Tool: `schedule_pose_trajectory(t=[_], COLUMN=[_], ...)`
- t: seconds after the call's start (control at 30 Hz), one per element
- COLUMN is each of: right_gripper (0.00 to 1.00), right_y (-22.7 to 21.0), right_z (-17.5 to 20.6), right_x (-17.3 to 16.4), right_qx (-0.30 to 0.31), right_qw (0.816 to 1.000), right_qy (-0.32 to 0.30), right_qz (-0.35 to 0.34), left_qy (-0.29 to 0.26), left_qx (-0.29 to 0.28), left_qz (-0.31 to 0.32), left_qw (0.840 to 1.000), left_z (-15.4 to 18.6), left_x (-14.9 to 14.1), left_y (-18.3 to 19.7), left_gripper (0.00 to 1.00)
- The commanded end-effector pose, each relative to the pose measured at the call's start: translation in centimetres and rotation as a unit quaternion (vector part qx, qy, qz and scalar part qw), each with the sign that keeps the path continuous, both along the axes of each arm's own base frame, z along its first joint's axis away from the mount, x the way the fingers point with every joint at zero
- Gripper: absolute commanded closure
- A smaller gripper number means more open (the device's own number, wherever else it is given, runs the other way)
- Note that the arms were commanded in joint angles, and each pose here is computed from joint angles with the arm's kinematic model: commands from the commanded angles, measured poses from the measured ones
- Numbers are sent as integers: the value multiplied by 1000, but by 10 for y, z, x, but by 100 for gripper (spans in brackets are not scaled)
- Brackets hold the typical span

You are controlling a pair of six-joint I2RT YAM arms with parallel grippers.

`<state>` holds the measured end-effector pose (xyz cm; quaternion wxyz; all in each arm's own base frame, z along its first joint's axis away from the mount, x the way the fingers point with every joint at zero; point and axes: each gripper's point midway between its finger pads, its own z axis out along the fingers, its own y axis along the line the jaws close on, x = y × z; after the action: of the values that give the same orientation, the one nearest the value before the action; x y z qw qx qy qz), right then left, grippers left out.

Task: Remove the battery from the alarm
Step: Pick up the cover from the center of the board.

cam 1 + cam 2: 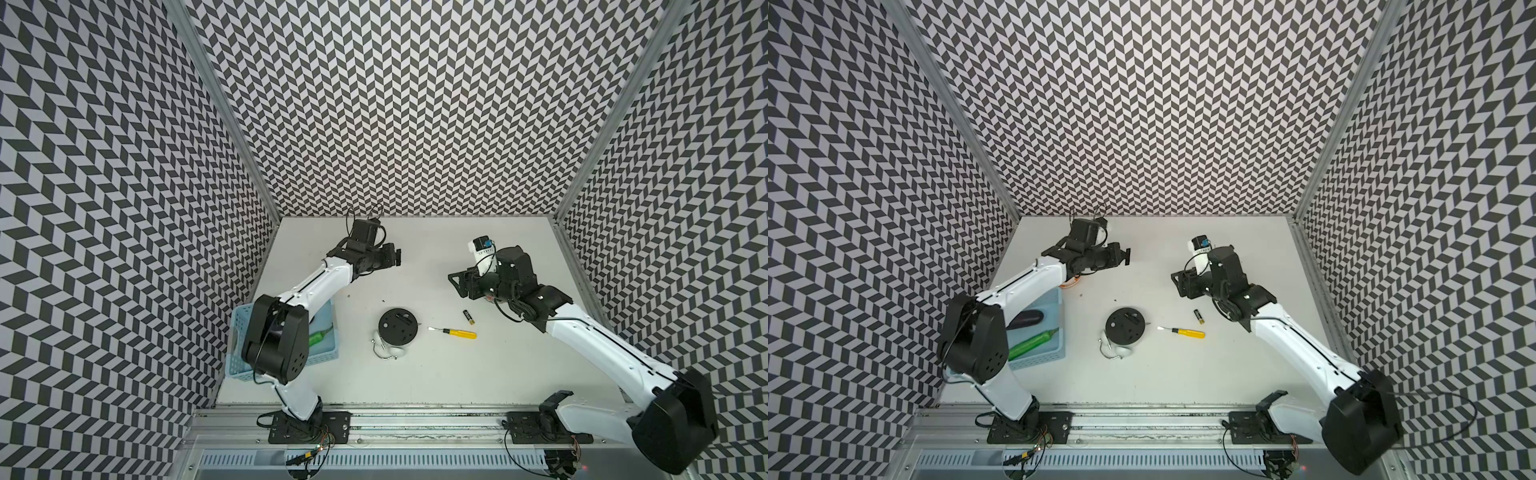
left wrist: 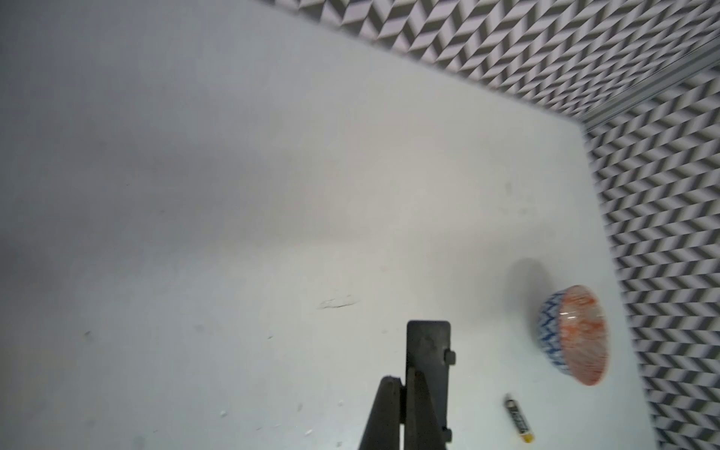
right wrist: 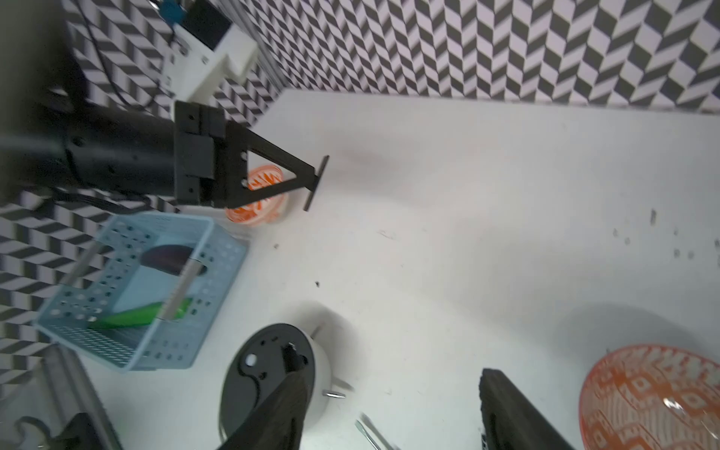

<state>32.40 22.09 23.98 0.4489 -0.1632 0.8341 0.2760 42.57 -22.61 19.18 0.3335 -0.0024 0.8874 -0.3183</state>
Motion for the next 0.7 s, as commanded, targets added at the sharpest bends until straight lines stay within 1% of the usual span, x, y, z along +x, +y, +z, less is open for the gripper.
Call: schedule_pose_trajectory(t=[0.0,0.07,0.17,0.23,0.37,0.5,0.67], right_gripper=[27,27,27,28,31,40,54], right_y=[30,45,63,72,76,73,78], right_z=[51,63,74,73,67,63,66], right_x=[-9,-14,-17,-15,-1,6,8], right_qx=[88,88,93,96,93,98,107], right_qw=[991,989,985,985,989,990,989], right_qy=[-84,-106,-125,-123,-103,-98,-101], right_qz=[52,58,68,69,41,19,24], left_qy=[-39,-49,-63,-69,-84,-79,-79], left_qx=[-153,-181,-200,-205,-215,-220,-225], left_qz=[-44,-46,-50,-55,-57,-58,-62], left_qw=[986,981,976,975,971,971,969], left_z=[55,70,91,99,113,113,114], left_x=[-19,-31,-45,-52,-64,-70,-78], left_y=[-34,-39,-46,-50,-53,-55,-60], left_gripper=[95,96,96,96,95,95,95])
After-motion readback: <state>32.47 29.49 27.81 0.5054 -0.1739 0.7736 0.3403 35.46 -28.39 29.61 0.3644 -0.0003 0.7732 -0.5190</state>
